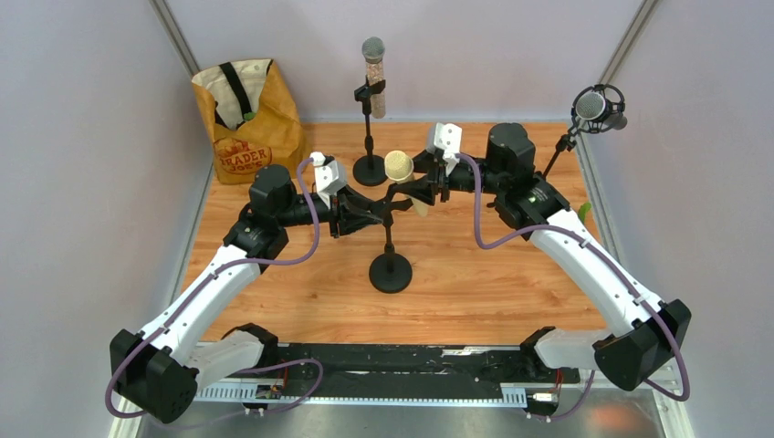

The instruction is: Remove the microphone from the stand

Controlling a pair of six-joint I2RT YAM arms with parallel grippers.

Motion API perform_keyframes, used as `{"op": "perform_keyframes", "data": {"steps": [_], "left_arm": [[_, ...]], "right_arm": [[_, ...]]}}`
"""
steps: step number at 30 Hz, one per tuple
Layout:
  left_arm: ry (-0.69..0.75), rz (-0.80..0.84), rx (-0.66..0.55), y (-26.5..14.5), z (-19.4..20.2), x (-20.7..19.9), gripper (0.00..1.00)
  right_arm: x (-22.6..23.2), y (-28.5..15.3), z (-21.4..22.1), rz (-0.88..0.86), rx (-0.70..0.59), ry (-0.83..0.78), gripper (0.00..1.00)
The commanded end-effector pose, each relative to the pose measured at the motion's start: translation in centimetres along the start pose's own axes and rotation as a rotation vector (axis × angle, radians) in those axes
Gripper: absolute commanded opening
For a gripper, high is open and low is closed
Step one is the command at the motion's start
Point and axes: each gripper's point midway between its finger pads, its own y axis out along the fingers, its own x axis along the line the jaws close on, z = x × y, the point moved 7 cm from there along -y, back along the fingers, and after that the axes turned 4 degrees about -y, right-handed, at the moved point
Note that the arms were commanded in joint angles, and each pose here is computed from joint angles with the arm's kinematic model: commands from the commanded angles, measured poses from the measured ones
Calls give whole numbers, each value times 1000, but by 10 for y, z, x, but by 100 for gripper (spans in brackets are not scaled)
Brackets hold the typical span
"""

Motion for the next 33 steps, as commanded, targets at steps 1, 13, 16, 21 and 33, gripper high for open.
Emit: {"op": "perform_keyframes", "data": {"steps": [1, 13, 16, 21, 33], "left_arm": [[10, 2, -2, -1, 1, -1, 0], [14, 17, -3, -2, 2, -4, 0], [16, 17, -2, -2, 2, -3, 0], [15, 22, -5, -2, 1, -4, 7], [18, 31, -5, -2, 2, -5, 32]], "right_arm": [[-7, -9, -10, 93, 1, -81, 36], [-22, -20, -11, 259, 59, -136, 36], [-22, -21, -12, 269, 59, -136, 36], [-22, -22, -11, 274, 61, -137, 36], [-22, -21, -11, 270, 60, -135, 38]]}}
